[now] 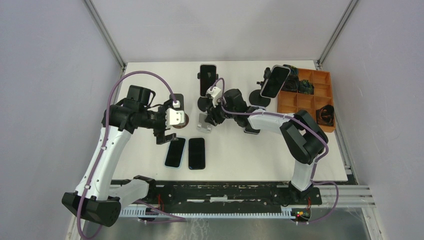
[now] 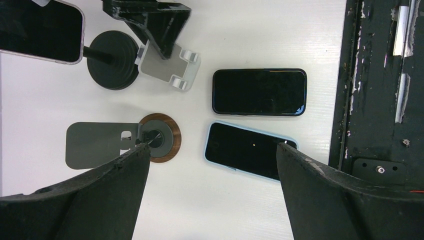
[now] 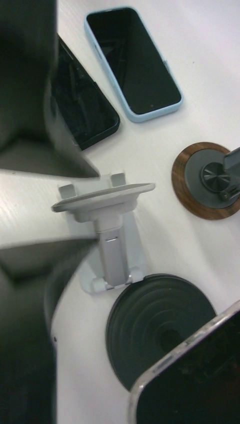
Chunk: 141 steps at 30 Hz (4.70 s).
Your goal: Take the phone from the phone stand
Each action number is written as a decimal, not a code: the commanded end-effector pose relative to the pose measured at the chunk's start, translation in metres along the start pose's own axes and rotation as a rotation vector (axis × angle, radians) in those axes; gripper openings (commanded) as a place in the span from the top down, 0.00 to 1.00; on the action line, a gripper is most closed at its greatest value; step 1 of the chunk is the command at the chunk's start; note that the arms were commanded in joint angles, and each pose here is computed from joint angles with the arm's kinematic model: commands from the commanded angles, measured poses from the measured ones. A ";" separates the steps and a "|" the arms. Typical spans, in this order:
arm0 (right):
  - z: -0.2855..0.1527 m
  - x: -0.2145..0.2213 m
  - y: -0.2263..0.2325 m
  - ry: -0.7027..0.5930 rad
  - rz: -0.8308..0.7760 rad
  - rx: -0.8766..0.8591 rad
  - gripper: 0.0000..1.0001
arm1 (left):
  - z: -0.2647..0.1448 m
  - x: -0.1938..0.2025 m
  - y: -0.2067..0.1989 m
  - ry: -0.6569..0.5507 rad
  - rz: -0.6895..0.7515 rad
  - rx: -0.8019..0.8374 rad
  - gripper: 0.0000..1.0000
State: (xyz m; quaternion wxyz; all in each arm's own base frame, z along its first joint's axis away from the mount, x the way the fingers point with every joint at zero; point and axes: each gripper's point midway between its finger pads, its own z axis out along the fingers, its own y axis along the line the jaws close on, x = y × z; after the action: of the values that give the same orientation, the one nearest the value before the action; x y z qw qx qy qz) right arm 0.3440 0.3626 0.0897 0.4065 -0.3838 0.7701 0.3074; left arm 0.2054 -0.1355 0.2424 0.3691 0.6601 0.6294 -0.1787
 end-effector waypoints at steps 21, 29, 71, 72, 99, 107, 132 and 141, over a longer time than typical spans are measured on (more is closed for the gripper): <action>-0.208 0.023 -0.047 -0.328 0.342 0.481 0.02 | -0.015 -0.028 0.004 -0.067 -0.044 -0.033 0.00; -0.230 0.055 -0.076 -0.311 0.422 0.550 0.02 | -0.021 -0.029 0.020 -0.044 -0.073 -0.101 0.00; -0.178 0.009 0.017 -0.478 0.347 -0.081 1.00 | 0.020 -0.012 0.006 -0.164 -0.506 -0.135 0.00; -0.182 0.002 0.027 -0.490 0.330 -0.126 1.00 | 0.020 -0.012 0.006 -0.165 -0.496 -0.134 0.00; -0.243 -0.101 0.206 -0.654 0.183 -0.909 1.00 | 0.041 -0.057 -0.020 -0.333 -0.107 0.127 0.18; -0.231 -0.107 0.217 -0.624 0.165 -0.924 1.00 | 0.034 -0.066 -0.028 -0.341 -0.090 0.171 0.20; -0.224 -0.125 0.224 -0.659 0.287 -0.939 1.00 | 0.024 -0.072 -0.067 -0.342 0.029 0.273 0.95; -0.212 -0.110 0.211 -0.600 0.366 -0.849 0.85 | 0.019 -0.059 -0.073 -0.274 0.108 0.280 0.98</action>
State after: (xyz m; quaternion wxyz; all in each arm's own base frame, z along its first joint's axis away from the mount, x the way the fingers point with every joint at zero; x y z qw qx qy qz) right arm 0.1215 0.3544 0.2967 0.3106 -0.2763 0.5113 0.7522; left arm 0.1378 -0.2026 0.2471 0.3654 0.6816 0.5270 -0.3522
